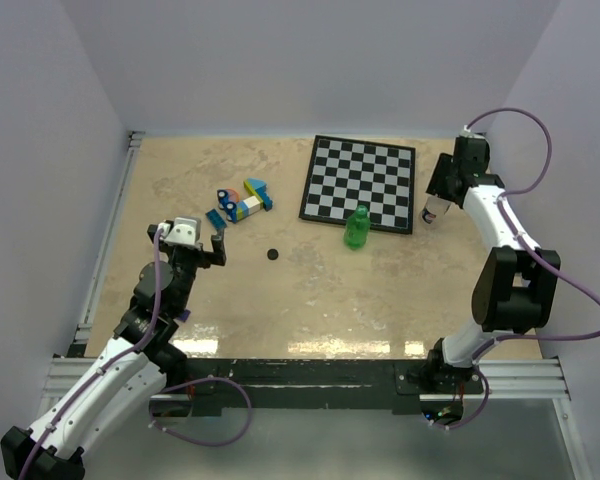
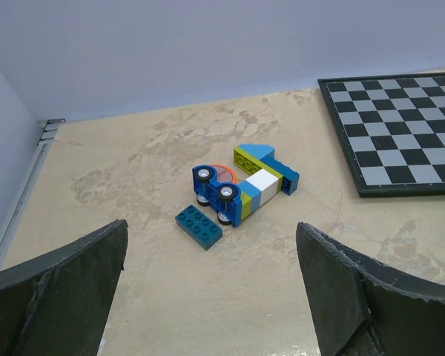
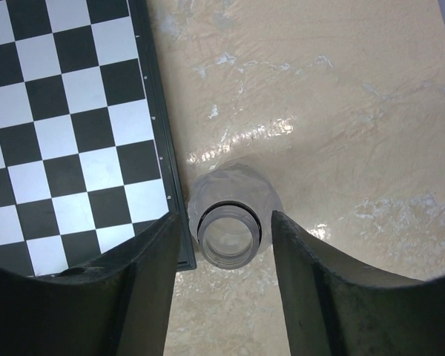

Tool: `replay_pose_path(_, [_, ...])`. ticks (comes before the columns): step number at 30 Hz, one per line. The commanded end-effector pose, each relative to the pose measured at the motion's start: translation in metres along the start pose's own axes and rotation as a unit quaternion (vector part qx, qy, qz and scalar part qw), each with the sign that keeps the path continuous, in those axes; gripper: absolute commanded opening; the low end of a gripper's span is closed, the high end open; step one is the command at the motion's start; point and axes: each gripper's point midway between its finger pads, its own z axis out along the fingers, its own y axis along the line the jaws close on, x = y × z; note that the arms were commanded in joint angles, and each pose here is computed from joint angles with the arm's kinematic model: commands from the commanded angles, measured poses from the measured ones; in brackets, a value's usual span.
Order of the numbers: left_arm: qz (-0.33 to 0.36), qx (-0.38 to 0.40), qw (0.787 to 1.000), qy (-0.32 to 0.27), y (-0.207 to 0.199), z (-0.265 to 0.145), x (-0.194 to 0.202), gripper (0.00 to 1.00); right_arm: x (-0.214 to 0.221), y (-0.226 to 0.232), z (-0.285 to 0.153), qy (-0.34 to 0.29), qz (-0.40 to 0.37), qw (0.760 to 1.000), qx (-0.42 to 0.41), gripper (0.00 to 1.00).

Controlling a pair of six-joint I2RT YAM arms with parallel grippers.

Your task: Screw on the bottle caps

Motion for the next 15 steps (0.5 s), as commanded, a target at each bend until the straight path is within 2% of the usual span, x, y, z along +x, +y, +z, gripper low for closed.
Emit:
replay_pose_path(1, [-0.013,0.002,1.0,-0.026,0.001,0.002,-0.024,1.0,-0.018,0.001,-0.009,-0.019,0.002,1.0,-0.005,0.52])
replay_pose_path(6, [-0.014,0.007,1.0,-0.025,-0.001,0.003,-0.024,1.0,-0.015,-0.003,-0.008,-0.014,-0.001,1.0,0.0,0.41])
replay_pose_path(8, [-0.014,0.008,1.0,-0.026,-0.001,0.003,-0.025,1.0,-0.017,-0.004,-0.01,-0.018,-0.001,1.0,0.002,0.33])
replay_pose_path(13, [-0.011,0.03,0.999,-0.028,-0.009,0.003,-0.025,1.0,-0.03,-0.002,-0.024,-0.039,-0.002,0.999,-0.005,0.06])
replay_pose_path(15, [-0.008,0.052,0.998,-0.034,-0.016,0.003,-0.028,1.0,-0.04,-0.001,-0.036,-0.056,-0.005,0.998,-0.012,0.01])
